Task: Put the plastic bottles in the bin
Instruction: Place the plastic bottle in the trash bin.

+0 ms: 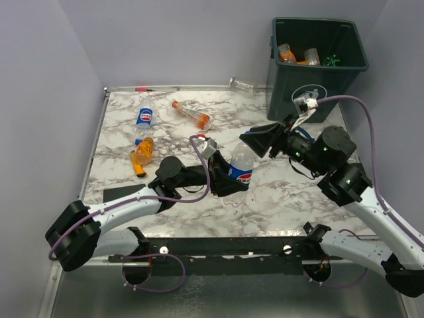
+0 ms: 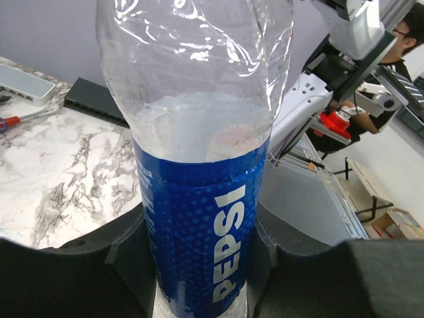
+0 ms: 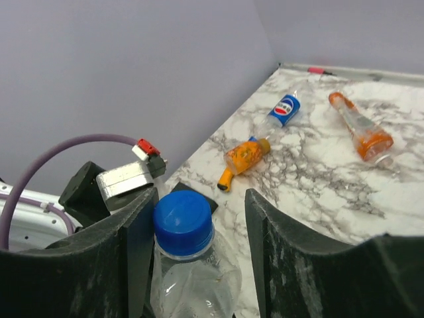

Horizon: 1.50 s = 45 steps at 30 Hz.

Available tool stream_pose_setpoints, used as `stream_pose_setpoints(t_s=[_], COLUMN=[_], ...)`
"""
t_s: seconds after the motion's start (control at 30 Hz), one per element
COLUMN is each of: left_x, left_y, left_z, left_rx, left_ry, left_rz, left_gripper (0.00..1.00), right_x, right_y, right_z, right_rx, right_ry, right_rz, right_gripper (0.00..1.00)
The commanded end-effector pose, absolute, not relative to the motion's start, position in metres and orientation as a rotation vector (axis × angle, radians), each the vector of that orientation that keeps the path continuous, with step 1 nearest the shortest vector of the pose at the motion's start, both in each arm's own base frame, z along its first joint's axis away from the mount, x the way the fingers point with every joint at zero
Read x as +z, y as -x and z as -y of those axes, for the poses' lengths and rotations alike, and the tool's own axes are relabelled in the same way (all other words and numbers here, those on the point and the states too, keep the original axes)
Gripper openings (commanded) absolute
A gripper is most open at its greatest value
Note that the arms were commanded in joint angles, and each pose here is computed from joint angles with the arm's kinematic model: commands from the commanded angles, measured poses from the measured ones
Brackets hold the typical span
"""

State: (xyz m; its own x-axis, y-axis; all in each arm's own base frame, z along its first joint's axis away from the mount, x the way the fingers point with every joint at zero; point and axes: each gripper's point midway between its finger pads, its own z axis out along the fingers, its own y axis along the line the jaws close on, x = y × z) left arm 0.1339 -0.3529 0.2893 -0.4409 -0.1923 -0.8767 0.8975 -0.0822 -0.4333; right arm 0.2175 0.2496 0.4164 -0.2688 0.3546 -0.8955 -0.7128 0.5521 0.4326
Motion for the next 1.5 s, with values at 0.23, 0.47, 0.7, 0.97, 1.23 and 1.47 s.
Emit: stream_pose_setpoints(t_s=[0.23,0.47,0.7,0.97,1.23,1.47], left_x=[0.296,0.295,0.293,0.318,0.318,0.304], left_y=[-0.130,-0.133,-0.145,-0.179,-0.221,-0.243], left_z=[0.351,0.351,0.346,0.305,0.259,0.236], left_rx=[-1.614,-1.598,-1.531,-1.263,-0.993,-0.810], left_ry=[-0.840,-0.826,-0.737,-0.496,-0.236,-0.142], left_rz=[-1.291,-1.299,-1.325,-1.254,-1.314,-1.390], left_gripper=[0.40,0.43,0.99,0.99,0.99,0.99], right_x=[0.400,0.386,0.399,0.484,0.572,0.611], right_y=[-0.209,-0.208,-0.211,-0.235,-0.259,-0.322], right_z=[-0.261,-0.258,-0.239,-0.153,-0.083,-0.098], right_rx=[1.101,1.061,0.972,0.580,0.267,0.070], right_ry=[0.377,0.398,0.345,0.087,-0.195,-0.268], right_rz=[-1.650,-1.725,-1.716,-1.549,-1.210,-1.097], right_gripper=[0.51,0.18,0.00,0.00,0.00,0.00])
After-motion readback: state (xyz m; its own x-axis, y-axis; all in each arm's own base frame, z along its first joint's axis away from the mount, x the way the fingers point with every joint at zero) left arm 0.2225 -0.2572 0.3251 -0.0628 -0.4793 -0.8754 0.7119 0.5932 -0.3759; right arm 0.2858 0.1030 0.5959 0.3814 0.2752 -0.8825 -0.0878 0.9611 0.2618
